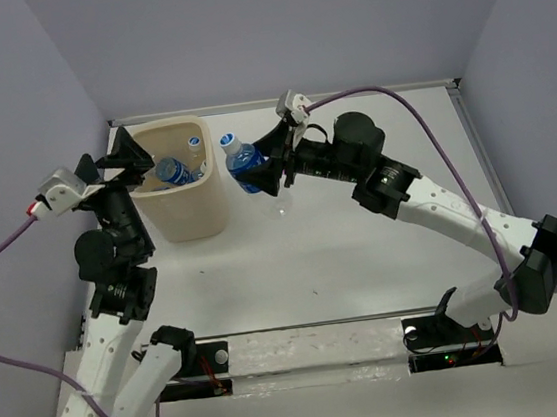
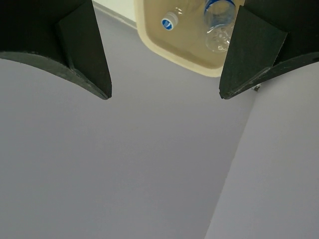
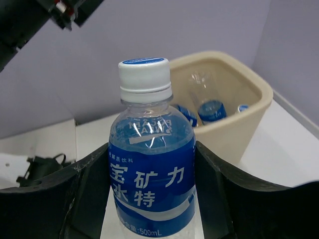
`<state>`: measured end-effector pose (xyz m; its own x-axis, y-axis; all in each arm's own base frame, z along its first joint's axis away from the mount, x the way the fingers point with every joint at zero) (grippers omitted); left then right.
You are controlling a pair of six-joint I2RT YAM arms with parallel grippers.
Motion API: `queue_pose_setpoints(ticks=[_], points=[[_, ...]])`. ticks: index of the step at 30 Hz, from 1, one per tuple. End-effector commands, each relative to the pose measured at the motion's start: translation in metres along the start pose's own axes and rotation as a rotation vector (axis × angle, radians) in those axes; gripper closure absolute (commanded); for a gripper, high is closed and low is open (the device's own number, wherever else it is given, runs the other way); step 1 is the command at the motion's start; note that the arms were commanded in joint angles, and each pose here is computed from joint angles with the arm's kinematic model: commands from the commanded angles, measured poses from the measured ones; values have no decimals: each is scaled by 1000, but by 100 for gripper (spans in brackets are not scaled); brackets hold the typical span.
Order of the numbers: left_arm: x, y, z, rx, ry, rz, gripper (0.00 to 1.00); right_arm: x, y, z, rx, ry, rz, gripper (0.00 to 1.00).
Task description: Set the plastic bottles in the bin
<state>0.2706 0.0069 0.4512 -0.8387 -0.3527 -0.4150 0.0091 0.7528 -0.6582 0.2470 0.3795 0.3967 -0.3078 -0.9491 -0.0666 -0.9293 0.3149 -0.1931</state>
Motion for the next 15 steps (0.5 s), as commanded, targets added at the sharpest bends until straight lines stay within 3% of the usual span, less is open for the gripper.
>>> queue_pose_setpoints(ticks=[1, 3, 5, 8, 9, 10, 12, 13, 14, 15], points=[[19, -24, -17, 120, 94, 87, 1, -23, -3, -87, 38, -316, 55, 50], [30, -30, -19, 135, 142, 132, 1, -39, -12, -84, 23, -339, 79, 51], [40, -25, -12, 121, 195, 134, 1, -49, -17, -111, 35, -407, 85, 51], [58, -14, -12, 112, 209, 144, 1, -79, -32, -122, 58, -447, 125, 53], [65, -10, -23, 122, 181, 149, 1, -100, -40, -100, 54, -406, 144, 55], [70, -2, -18, 117, 183, 137, 1, -103, -48, -118, 72, -445, 169, 55], [79, 6, -28, 131, 144, 135, 1, -119, -61, -108, 99, -436, 218, 55], [82, 8, -30, 140, 131, 138, 1, -140, -66, -80, 93, -395, 228, 55], [86, 14, -29, 136, 119, 136, 1, -144, -73, -91, 112, -423, 255, 55], [87, 17, -30, 138, 108, 131, 1, -167, -76, -53, 101, -356, 249, 55]])
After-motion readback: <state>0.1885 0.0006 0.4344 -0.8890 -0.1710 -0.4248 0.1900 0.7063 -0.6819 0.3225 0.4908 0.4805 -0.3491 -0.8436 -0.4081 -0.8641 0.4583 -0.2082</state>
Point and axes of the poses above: each gripper's point midway between its finger pads, its own x axis back along the fingers, its own y axis along the line the jaws close on, z = x × y, the point moved 1 cm from there along x, back along the fingers, and after that the axes turned 15 degrees about x, right-handed, at the moved point
